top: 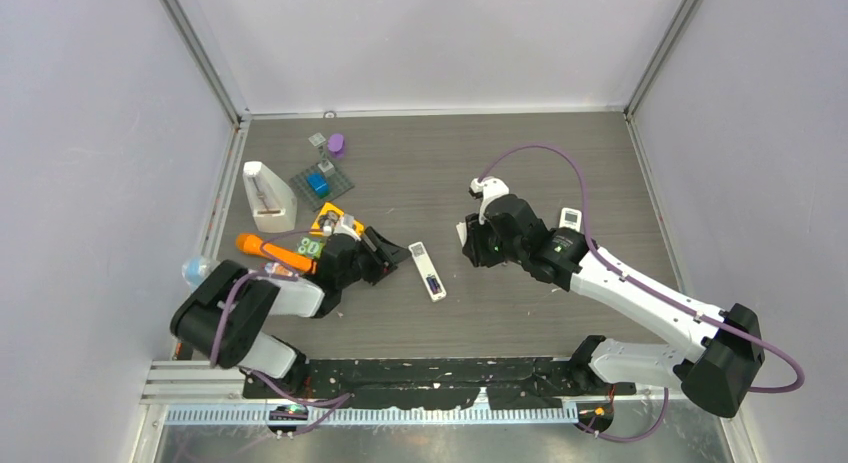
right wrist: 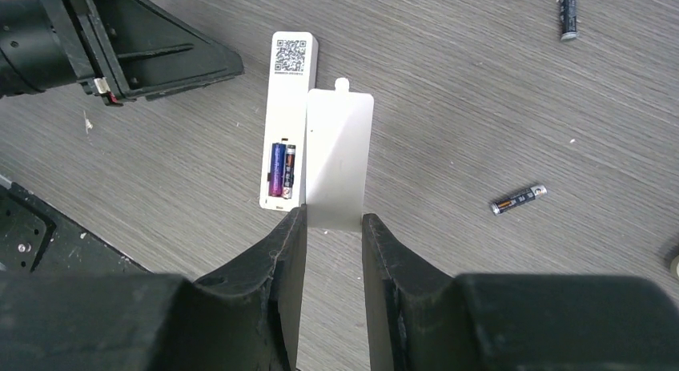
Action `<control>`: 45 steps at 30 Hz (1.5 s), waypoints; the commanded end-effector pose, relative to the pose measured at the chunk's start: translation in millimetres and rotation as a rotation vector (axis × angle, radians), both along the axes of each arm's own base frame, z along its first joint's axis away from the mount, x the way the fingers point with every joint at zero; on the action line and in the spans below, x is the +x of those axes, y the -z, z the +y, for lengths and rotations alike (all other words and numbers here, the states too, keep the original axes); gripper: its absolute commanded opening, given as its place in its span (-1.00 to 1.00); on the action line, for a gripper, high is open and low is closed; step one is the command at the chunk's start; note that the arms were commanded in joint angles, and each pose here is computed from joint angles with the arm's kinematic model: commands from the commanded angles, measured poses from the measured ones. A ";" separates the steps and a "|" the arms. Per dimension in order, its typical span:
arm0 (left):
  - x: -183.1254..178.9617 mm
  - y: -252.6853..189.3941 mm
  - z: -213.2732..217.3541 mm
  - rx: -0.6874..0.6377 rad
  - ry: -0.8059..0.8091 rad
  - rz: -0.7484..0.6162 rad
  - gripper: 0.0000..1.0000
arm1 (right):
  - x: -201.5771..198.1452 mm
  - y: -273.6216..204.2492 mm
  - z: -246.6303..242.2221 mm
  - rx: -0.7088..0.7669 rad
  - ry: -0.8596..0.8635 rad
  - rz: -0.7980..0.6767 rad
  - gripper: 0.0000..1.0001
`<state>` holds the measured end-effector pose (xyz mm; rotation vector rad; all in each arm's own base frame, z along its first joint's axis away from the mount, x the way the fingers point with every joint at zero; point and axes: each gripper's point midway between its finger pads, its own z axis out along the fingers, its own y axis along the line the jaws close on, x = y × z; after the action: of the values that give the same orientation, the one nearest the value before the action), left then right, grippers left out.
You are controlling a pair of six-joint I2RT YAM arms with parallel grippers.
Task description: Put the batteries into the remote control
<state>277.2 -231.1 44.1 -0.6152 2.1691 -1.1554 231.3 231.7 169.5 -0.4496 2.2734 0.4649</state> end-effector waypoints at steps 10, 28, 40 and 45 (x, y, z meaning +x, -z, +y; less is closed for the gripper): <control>-20.5 -142.4 4.6 0.115 0.173 -0.242 0.35 | -19.1 -37.4 47.3 0.118 -0.337 -0.128 -0.54; -61.7 -215.4 -49.5 -0.107 0.622 -0.359 0.14 | -30.2 -77.2 85.4 0.131 -0.490 -0.228 -0.54; -53.7 -208.7 -45.8 -0.114 0.573 -0.325 -0.65 | -32.2 -76.2 86.5 0.119 -0.497 -0.225 -0.54; -53.8 -219.7 -48.3 -0.162 0.565 -0.333 -1.00 | -28.7 -81.4 81.5 0.152 -0.412 -0.202 -0.06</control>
<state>220.4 -276.3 237.0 0.1240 2.1197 -1.5434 196.7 311.3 222.7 -0.9574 1.9689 0.7311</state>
